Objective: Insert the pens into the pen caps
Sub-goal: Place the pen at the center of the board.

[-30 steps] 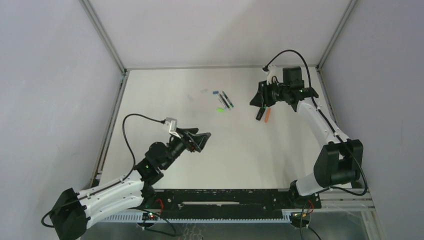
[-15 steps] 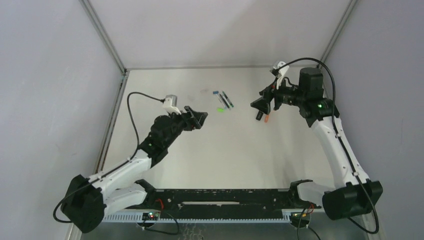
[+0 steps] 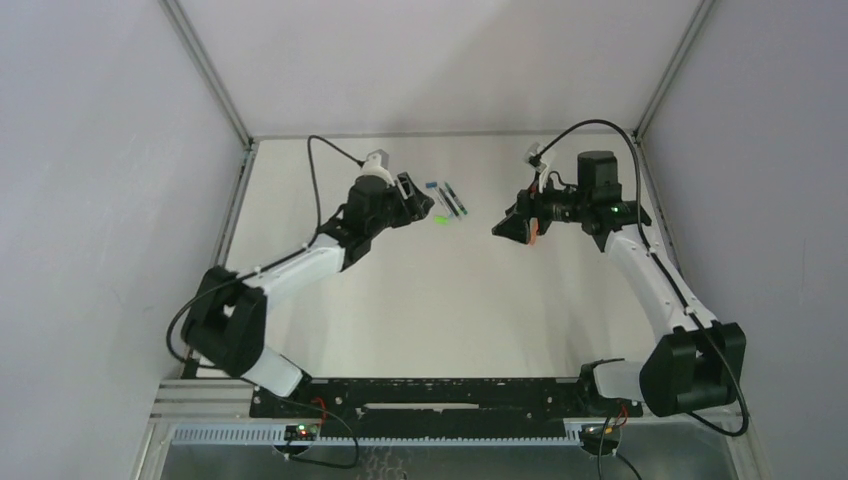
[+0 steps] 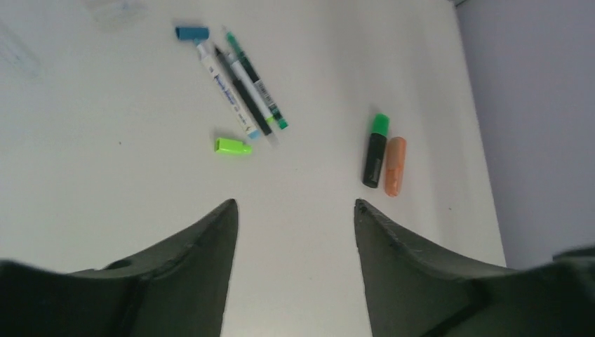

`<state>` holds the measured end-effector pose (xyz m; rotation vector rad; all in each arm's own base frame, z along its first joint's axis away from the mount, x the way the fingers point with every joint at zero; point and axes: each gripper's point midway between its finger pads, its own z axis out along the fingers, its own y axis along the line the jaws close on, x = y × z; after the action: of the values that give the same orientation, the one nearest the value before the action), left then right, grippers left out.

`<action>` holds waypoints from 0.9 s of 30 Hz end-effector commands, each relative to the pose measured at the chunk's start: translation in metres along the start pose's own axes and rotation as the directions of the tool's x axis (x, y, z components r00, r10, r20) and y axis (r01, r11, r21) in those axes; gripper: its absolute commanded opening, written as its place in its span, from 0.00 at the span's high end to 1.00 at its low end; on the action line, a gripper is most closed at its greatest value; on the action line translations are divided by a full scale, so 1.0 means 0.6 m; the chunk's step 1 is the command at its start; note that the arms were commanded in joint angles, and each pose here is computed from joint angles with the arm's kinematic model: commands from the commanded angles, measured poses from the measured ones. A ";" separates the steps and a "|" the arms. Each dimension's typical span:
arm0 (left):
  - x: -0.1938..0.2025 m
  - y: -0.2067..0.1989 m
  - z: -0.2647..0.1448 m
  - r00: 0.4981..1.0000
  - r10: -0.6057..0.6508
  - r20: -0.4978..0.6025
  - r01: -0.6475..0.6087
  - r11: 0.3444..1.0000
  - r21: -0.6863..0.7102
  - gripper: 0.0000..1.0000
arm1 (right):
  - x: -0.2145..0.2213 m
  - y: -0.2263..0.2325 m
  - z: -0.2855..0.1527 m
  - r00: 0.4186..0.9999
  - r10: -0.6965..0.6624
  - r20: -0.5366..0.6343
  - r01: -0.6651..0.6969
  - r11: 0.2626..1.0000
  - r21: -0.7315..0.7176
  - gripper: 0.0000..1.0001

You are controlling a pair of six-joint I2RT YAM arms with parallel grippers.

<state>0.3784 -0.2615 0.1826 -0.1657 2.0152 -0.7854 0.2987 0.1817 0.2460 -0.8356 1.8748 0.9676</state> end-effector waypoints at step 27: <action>0.044 0.061 0.264 0.950 -0.128 -0.286 0.010 0.924 -0.382 0.68 | 0.002 -0.033 0.009 1.000 -0.020 -0.006 0.021 0.999 0.048 0.24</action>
<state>0.4942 -0.3145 0.0802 -0.3148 2.4336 -0.4527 0.3103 0.1785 0.2269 -0.8052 1.9362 0.9417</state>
